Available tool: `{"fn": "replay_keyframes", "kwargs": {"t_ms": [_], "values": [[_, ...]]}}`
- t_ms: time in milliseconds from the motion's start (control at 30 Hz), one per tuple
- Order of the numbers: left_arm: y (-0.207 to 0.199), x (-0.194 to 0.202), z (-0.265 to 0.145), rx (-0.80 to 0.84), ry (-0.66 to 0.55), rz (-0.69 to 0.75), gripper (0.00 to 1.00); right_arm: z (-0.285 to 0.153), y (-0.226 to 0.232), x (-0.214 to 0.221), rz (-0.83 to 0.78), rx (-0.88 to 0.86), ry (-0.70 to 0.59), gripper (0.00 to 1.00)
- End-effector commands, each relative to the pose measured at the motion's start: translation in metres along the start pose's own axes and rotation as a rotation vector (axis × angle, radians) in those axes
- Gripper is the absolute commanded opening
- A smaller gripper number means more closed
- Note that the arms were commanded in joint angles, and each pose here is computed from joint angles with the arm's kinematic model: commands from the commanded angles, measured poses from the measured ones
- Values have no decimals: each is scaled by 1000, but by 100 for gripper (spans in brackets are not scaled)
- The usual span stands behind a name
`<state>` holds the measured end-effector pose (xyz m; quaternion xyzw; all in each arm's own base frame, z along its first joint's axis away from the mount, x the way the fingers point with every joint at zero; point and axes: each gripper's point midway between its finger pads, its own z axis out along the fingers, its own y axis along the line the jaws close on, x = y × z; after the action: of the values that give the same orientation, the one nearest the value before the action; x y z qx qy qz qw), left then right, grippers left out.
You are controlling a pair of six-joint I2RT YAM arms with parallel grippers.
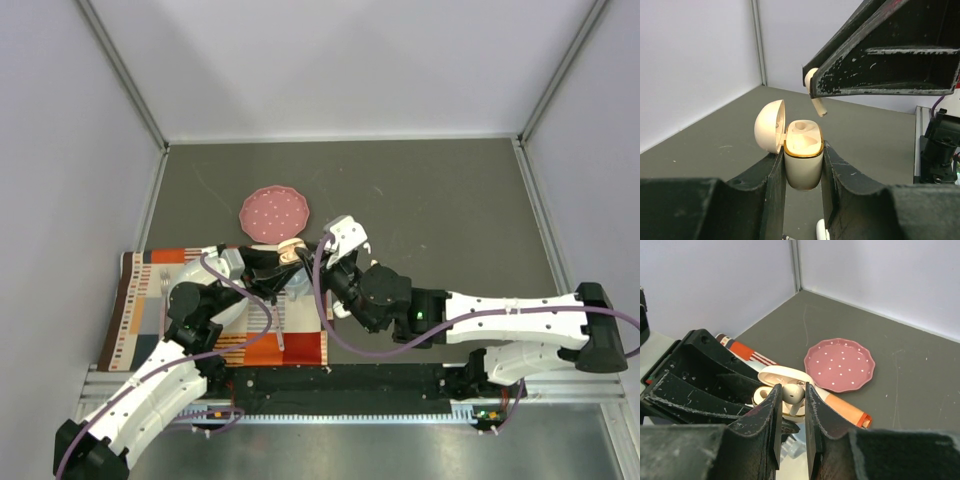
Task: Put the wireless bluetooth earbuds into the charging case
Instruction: Insert the right earbud into the right side groove of the charging case.
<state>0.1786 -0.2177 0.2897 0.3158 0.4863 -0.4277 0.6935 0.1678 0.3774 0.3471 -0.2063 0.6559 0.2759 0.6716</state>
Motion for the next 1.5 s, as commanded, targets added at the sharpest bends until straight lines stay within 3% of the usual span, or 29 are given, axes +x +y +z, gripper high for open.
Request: {"fn": "replay_keyframes", "kwargs": {"t_ms": [0, 1100, 1467], "values": [[-4, -20, 3, 17, -67, 32, 0, 3, 2, -22, 60, 31, -45, 0], [-7, -20, 3, 30, -76, 12, 0, 10, 0, -4, 68, 75, -53, 0], [-10, -32, 2, 34, -135, -17, 0, 7, -2, 14, 43, 78, -35, 0]]}}
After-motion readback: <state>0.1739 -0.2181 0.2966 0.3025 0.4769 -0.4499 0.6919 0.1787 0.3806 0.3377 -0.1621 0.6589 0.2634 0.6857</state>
